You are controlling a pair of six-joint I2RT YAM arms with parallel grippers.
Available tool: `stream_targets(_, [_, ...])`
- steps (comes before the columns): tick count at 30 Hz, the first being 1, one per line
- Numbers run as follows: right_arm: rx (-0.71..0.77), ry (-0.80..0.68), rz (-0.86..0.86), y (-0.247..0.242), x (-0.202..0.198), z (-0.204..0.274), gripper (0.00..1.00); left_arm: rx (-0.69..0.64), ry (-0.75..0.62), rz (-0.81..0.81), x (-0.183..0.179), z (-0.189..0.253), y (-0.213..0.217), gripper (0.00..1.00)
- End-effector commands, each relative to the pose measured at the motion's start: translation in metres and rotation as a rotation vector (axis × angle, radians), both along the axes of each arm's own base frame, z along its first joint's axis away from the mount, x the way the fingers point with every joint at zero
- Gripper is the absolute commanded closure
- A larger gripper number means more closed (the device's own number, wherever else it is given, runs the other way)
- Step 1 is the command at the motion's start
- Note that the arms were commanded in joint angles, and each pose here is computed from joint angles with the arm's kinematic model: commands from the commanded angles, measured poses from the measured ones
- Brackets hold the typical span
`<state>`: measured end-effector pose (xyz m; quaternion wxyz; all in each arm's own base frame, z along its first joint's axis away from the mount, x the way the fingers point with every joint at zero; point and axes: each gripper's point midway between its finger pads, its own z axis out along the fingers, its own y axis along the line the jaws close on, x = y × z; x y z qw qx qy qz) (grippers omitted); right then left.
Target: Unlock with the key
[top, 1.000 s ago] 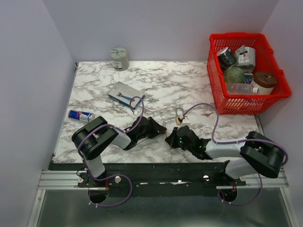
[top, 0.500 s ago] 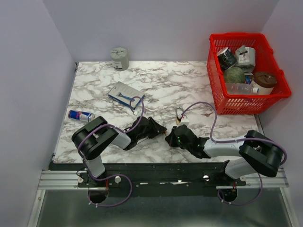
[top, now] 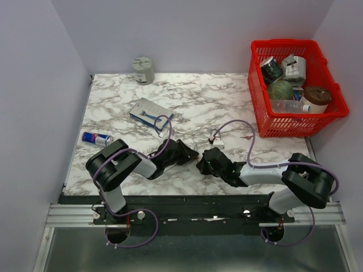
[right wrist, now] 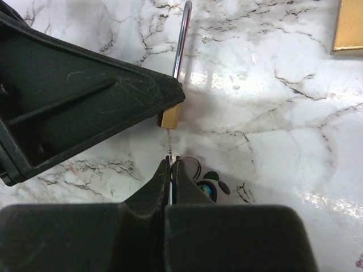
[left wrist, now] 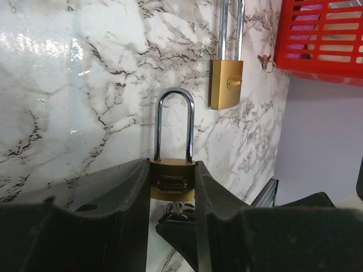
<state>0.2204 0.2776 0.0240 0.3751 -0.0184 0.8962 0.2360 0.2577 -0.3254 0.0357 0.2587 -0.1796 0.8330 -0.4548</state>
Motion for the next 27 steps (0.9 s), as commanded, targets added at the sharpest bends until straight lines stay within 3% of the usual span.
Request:
stream_targets(1, [-0.111,-0.059,-0.102,-0.019,0.023,-0.01,0.99,0.08,0.084,-0.029,-0.02,-0.032,0.009,1.0])
stream_targets(27, [-0.145,-0.091,-0.144,-0.021,0.042,-0.005,0.99,0.095,0.08,-0.05,-0.034,-0.04,0.011,1.0])
